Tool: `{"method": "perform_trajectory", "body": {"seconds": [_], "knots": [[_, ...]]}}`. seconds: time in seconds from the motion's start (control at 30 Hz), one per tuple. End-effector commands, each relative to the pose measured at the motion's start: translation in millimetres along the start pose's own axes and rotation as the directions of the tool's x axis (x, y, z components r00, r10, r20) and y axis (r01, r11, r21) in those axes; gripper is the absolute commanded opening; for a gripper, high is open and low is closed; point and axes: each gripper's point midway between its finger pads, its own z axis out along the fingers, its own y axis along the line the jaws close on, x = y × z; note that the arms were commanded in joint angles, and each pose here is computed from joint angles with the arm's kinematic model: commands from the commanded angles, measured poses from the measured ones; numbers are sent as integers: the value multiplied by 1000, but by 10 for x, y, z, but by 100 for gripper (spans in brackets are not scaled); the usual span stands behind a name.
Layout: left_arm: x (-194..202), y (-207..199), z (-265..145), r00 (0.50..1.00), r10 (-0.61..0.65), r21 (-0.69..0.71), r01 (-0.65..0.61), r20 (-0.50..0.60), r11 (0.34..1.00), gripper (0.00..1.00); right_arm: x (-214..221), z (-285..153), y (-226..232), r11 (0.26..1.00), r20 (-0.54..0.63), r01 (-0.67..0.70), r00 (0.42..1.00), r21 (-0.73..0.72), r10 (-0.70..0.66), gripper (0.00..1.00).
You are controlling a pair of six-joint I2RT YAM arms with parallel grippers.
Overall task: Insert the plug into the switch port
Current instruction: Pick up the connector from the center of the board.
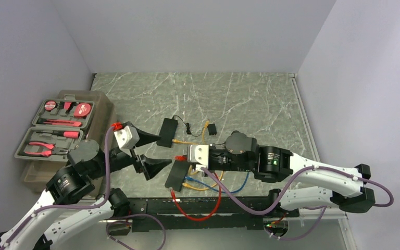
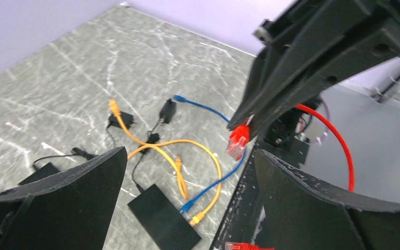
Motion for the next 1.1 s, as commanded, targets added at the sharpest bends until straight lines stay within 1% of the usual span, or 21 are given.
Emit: {"method": "perform_trajectory", "body": {"seconds": [0.0, 0.13, 0.2, 0.33, 0.47, 0.6, 0.67, 0.83, 0.93, 1.0, 1.07], "knots": [[-118, 347, 46, 995, -55, -197, 71, 86, 978, 99, -41, -263, -344, 983, -35, -2, 999, 186, 8, 0], [-53, 530, 120, 992, -94, -286, 116, 90, 951, 99, -4, -482, -576, 950, -95, 28, 995, 310, 2, 0], [-3, 666, 146, 989, -116, -356, 140, 89, 924, 99, 24, -577, -667, 934, -135, 45, 991, 354, 3, 0], [101, 960, 135, 983, -151, -507, 184, 107, 842, 99, 99, -772, -811, 902, -218, 84, 976, 423, 11, 0], [255, 1231, 122, 979, -165, -633, 204, 120, 747, 99, 242, -981, -1029, 831, -328, 157, 944, 534, 33, 0], [361, 1340, 238, 983, -159, -656, 181, 94, 733, 99, 362, -1034, -1145, 796, -405, 218, 913, 565, 38, 0], [444, 1418, 302, 980, -184, -665, 187, 75, 723, 99, 462, -1067, -1231, 769, -453, 267, 891, 582, 34, 0], [691, 1705, 341, 956, -272, -677, 271, 108, 685, 98, 675, -1159, -1469, 703, -528, 352, 848, 618, 40, 0], [886, 1896, 321, 943, -306, -700, 304, 127, 646, 98, 806, -1125, -1543, 712, -565, 373, 824, 595, 40, 0], [1009, 2017, 323, 936, -326, -717, 317, 132, 621, 98, 890, -1045, -1560, 737, -578, 374, 816, 562, 27, 0], [1109, 2095, 348, 931, -338, -721, 326, 134, 611, 98, 983, -968, -1584, 758, -589, 374, 808, 534, 16, 0]]}}
